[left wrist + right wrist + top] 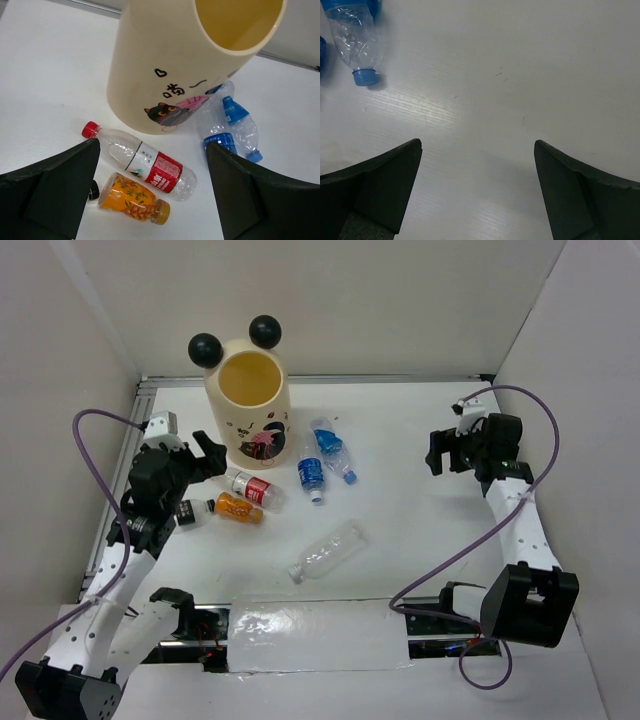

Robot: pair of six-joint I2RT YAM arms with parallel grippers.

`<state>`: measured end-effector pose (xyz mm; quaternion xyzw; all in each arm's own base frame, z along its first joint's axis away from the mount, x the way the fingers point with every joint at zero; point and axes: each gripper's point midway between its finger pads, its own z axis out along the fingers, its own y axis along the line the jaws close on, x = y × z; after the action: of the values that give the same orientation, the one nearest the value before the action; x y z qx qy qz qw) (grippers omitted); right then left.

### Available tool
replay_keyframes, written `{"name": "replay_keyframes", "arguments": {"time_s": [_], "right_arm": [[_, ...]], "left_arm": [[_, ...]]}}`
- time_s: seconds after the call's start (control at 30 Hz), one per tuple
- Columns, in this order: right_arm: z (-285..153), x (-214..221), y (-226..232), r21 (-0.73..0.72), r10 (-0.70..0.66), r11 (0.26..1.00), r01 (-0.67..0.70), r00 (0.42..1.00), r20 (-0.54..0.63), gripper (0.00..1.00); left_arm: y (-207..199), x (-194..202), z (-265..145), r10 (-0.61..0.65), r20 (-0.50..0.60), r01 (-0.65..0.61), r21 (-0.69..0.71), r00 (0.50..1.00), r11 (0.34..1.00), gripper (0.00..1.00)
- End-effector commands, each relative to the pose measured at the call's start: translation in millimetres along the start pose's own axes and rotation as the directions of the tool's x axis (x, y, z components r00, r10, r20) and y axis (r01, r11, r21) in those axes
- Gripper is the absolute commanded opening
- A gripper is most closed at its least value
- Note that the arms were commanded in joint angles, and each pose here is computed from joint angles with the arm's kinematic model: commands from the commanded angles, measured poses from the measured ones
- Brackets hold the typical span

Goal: Put the plastic bottles in the bin

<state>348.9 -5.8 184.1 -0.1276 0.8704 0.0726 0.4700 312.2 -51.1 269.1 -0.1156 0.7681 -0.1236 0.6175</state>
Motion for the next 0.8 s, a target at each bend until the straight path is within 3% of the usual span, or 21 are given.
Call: {"name": "replay_keyframes", "arguments": {"time_s": [0.0, 0.13, 0.2, 0.27, 0.3, 0.33, 0.37, 0.4, 0.43, 0.47, 0.5, 0.53, 0.57, 0.6, 0.67, 0.7, 0.77], "right_arm": [[-6, -14, -7, 0.029, -0.056, 0.998, 0.055, 0.998, 0.012, 1.0], [-6, -6, -6, -0.033, -0.111, 0.993, 0.11, 0.994, -0.006, 1.0], [-8, -8, 13, -0.16, -0.147, 0.975, 0.152, 0.988, 0.038, 1.0], [-17, -5, 47, -0.353, -0.25, 0.894, 0.276, 0.961, 0.118, 1.0], [-21, -8, 64, -0.41, -0.282, 0.852, 0.326, 0.945, 0.165, 0.96], [-23, -8, 78, -0.455, -0.348, 0.788, 0.416, 0.909, 0.229, 0.86], [-26, -4, 104, -0.515, -0.381, 0.712, 0.478, 0.878, 0.29, 0.72], [-31, -5, 124, -0.55, -0.392, 0.647, 0.528, 0.849, 0.354, 0.49], [-28, -2, 137, -0.562, -0.415, 0.603, 0.566, 0.824, 0.385, 0.32], [-28, 4, 168, -0.574, -0.468, 0.485, 0.66, 0.75, 0.467, 0.36], [-22, 11, 178, -0.56, -0.524, 0.439, 0.702, 0.707, 0.475, 0.46], [-20, 16, 192, -0.551, -0.562, 0.382, 0.742, 0.66, 0.498, 0.62], [-20, 25, 220, -0.531, -0.605, 0.239, 0.813, 0.552, 0.574, 0.89], [-17, 28, 230, -0.504, -0.631, 0.176, 0.846, 0.49, 0.601, 0.95], [-3, 25, 242, -0.428, -0.672, 0.105, 0.898, 0.381, 0.635, 0.98], [2, 28, 255, -0.429, -0.666, 0.076, 0.9, 0.365, 0.65, 1.0], [12, 21, 269, -0.394, -0.659, 0.05, 0.918, 0.327, 0.677, 1.0]], "left_arm": [[-18, -4, -4, -0.007, -0.016, 0.009, 0.093, 1.0, 0.996, 1.0], [-21, -2, -8, 0.003, -0.025, 0.0, 0.112, 1.0, 0.994, 1.0], [-22, -7, -11, 0.002, -0.015, 0.0, 0.116, 1.0, 0.993, 1.0], [-23, 0, -13, 0.005, -0.043, 0.0, 0.13, 0.999, 0.992, 1.0], [-26, -2, -15, 0.005, -0.038, 0.001, 0.141, 0.999, 0.99, 0.9], [-27, 1, -16, 0.006, -0.051, 0.001, 0.151, 0.999, 0.989, 0.81], [-27, 1, -16, 0.006, -0.051, 0.001, 0.151, 0.999, 0.989, 0.67], [-26, 7, -17, 0.01, -0.076, 0.002, 0.152, 0.997, 0.988, 0.51], [-25, 10, -18, 0.011, -0.089, 0.002, 0.147, 0.996, 0.989, 0.31], [-24, 12, -17, 0.012, -0.103, 0.002, 0.142, 0.995, 0.99, 0.28], [-21, 19, -19, 0.016, -0.134, 0.002, 0.13, 0.991, 0.992, 0.3], [-21, 19, -21, 0.006, -0.142, 0.012, 0.125, 0.99, 0.992, 0.38], [-21, 20, -24, 0.006, -0.147, 0.012, 0.124, 0.989, 0.992, 0.68], [-20, 21, -27, 0.006, -0.151, 0.012, 0.122, 0.989, 0.992, 0.8], [-16, 23, -34, 0.007, -0.16, 0.011, 0.108, 0.987, 0.994, 0.94], [-13, 27, -36, -0.005, -0.165, 0.02, 0.092, 0.986, 0.996, 0.99], [-10, 30, -45, -0.005, -0.165, 0.02, 0.092, 0.986, 0.996, 0.99]]}}
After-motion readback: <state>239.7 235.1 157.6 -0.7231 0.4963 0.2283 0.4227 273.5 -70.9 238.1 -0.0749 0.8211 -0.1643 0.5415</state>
